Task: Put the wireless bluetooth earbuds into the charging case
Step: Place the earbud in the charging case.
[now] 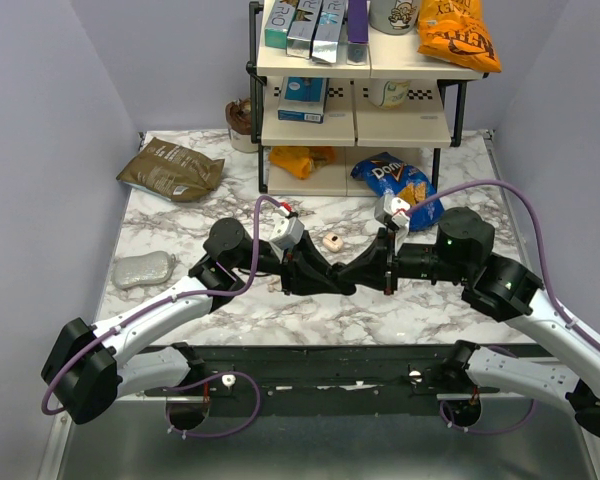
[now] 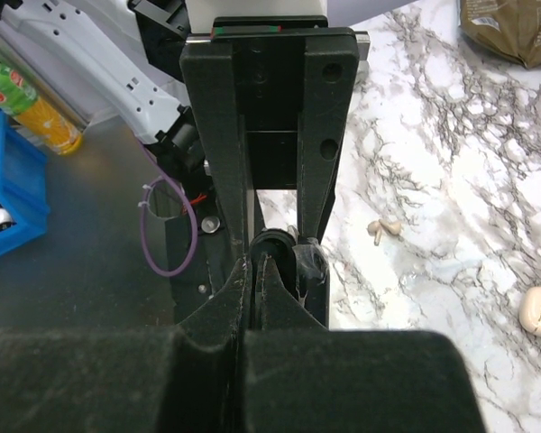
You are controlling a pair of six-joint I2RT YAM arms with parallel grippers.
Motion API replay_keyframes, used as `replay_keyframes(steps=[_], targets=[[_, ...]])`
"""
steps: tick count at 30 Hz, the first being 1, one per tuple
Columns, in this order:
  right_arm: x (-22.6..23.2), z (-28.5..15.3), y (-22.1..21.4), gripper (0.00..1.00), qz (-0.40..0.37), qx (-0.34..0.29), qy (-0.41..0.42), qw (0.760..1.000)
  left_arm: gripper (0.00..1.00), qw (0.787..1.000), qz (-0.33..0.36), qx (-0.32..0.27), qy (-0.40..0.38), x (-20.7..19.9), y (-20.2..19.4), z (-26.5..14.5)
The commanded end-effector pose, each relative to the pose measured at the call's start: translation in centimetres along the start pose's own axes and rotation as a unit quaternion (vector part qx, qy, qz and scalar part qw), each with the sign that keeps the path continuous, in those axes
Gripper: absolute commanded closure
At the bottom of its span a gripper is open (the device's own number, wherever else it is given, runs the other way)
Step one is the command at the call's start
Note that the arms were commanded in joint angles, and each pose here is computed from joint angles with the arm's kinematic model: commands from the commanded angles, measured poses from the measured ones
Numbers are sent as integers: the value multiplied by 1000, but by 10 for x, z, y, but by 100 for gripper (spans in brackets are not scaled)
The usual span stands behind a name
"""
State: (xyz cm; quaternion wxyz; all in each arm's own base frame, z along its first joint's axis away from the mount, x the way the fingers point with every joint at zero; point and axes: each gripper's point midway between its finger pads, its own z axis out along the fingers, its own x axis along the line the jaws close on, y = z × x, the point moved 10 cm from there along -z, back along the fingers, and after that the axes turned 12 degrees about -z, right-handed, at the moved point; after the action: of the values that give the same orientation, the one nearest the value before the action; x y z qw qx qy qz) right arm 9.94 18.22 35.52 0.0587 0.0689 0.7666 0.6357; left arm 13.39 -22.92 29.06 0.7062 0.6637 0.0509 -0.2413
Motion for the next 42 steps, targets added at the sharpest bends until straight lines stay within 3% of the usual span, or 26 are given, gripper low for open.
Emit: replay_keyframes(steps=[1, 16, 20, 21, 24, 31, 35, 38, 42], targets=[[-2, 3, -8, 99, -2, 13, -17, 1000, 100, 999, 35, -17, -1, -6, 12, 1], [-3, 6, -13, 99, -2, 30, -29, 999, 100, 999, 37, -25, 12, -3, 15, 2], [-4, 4, -8, 79, 0, 24, -40, 999, 100, 999, 37, -25, 13, -3, 15, 2], [-4, 2, -7, 70, 0, 21, -47, 999, 100, 999, 36, -25, 13, -3, 14, 2], [-5, 0, -3, 61, -1, 16, -61, 998, 100, 999, 36, -25, 14, -3, 14, 2], [-2, -10, 14, 50, -7, -10, -74, 997, 100, 999, 41, -21, 22, -5, 13, 0], [1, -33, 35, 49, -20, -55, -118, 991, 100, 999, 39, -18, 30, -4, 8, -2], [-7, -42, 35, 54, -13, -60, -199, 978, 100, 998, 41, -21, 32, -5, 6, -4], [-20, -35, 19, 63, 15, -6, -262, 965, 100, 998, 52, -27, 30, -7, 6, -5]])
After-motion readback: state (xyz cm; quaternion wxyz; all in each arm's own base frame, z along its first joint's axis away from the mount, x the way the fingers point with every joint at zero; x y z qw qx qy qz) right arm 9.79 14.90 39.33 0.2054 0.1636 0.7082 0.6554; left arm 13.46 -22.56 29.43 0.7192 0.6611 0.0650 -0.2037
